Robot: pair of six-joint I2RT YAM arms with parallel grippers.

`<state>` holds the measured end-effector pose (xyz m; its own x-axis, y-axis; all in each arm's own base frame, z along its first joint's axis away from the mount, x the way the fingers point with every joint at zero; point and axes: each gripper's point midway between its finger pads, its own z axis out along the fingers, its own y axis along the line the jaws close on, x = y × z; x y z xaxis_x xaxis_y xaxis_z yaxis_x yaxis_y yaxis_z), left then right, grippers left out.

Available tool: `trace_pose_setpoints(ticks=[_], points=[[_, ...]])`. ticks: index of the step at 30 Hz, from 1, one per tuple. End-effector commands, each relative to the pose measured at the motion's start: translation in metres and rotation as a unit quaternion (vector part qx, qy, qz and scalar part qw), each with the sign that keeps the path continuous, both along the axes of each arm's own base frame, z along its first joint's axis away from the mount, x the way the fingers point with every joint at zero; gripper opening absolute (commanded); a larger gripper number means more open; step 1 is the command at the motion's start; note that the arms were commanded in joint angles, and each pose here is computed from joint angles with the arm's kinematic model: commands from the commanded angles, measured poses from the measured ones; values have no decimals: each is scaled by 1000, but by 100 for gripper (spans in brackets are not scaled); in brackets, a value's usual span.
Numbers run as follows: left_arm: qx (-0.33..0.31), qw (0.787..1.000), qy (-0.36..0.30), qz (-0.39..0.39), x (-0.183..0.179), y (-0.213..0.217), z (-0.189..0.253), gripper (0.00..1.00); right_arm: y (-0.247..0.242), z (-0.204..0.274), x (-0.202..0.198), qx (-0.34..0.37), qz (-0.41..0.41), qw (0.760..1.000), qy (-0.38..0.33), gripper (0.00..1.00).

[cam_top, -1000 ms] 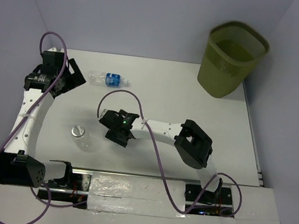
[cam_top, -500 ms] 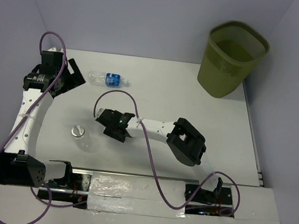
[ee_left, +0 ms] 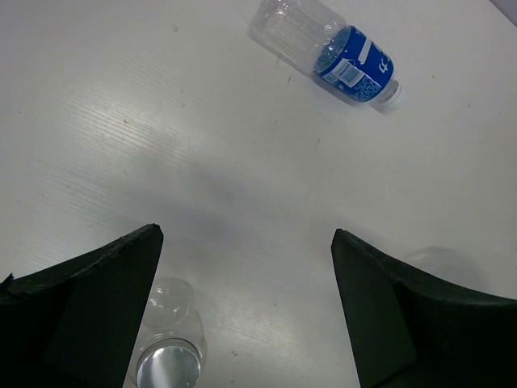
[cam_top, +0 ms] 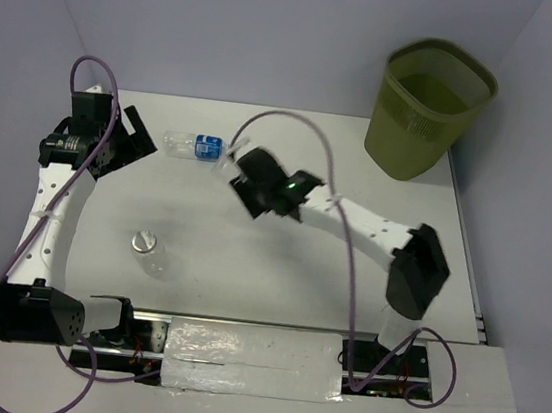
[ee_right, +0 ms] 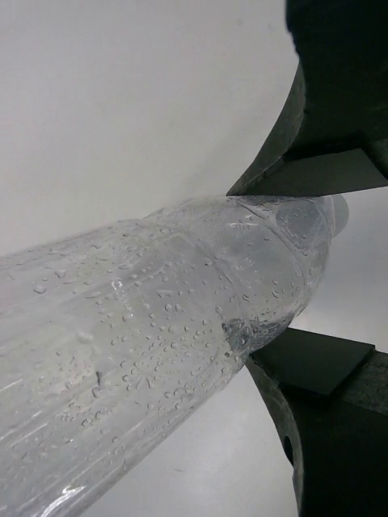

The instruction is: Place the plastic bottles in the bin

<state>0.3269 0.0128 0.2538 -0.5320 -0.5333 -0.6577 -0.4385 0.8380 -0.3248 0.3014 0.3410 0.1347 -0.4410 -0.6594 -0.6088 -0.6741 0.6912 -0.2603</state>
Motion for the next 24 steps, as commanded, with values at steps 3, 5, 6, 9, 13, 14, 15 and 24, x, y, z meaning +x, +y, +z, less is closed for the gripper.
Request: trace_pose_setpoints(ticks=[3,5,6,9,13,14,15,24], points=[[11,998,-61,-13,0,1,44,99,-92,153,76,213,-183,957,-78,59],[9,998,-61,-15,-1,0,46,99,-119,189,89,234,-222,939,-116,60],[7,998,-64,-17,-1,-1,48,99,-136,219,99,246,-249,924,-153,61],[6,997,-71,-19,-2,-2,51,99,-191,265,128,271,-321,880,-221,62],[9,997,-69,-23,-5,-2,52,99,-260,306,155,335,-404,809,-265,62],[11,997,-69,-23,-6,-2,53,99,-288,316,160,342,-426,788,-284,62],[13,997,-68,-23,-6,-1,54,99,-300,322,163,348,-437,775,-296,62],[6,997,-71,-26,-6,-4,53,99,-409,353,213,327,-541,672,-386,65]])
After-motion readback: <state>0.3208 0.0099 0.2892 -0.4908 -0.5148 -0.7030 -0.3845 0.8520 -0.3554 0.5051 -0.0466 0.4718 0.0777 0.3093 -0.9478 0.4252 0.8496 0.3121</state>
